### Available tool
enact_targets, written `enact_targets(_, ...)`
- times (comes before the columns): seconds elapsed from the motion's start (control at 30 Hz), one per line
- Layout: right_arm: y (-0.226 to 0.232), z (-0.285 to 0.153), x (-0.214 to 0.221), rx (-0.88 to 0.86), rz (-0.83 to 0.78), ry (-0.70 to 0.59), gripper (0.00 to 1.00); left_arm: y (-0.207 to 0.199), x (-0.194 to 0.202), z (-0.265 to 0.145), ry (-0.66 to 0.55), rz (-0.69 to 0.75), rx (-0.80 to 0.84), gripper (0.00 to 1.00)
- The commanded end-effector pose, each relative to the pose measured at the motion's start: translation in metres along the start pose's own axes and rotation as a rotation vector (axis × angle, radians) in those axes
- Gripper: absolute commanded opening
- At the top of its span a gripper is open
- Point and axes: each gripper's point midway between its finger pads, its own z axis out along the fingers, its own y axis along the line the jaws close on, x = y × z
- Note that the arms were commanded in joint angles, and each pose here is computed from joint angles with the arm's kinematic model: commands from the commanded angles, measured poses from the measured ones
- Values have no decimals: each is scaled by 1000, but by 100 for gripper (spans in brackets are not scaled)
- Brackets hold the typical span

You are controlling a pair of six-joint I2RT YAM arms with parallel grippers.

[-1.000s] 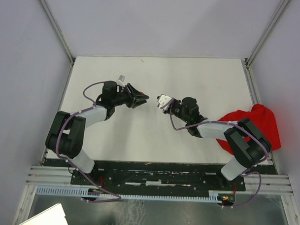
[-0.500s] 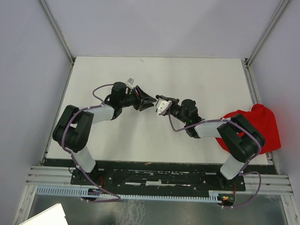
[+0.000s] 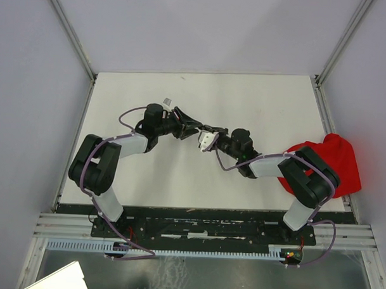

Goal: Insert the wireless bluetooth earbuds into the charging case
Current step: Pick up the charging case at the center of the board.

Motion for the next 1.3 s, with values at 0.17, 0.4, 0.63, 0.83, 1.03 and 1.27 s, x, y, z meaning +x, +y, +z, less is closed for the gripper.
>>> enact_targets(0.17,8,5,-14,-17,-63,-45,2,-34,-8,8,-6,27,91,52)
enact_targets(0.4,8,7,-21,15,-138,-60,2,-33,-2,14,16,23,93,51)
enact_targets(0.63,6,5,-22,60,-176,-53,2,-33,-4,15,11,10,97,48)
enact_targets(0.83,0,0,-20,120,-174,-56,2,-36,-4,16,10,-9,127,43)
enact_targets(1.03,-2,-2,-24,139,-134,-78,2,-37,-3,15,13,-19,138,39)
enact_targets(1.27,-8,-6,-27,155,-106,-100,2,-34,-6,12,2,-22,137,34)
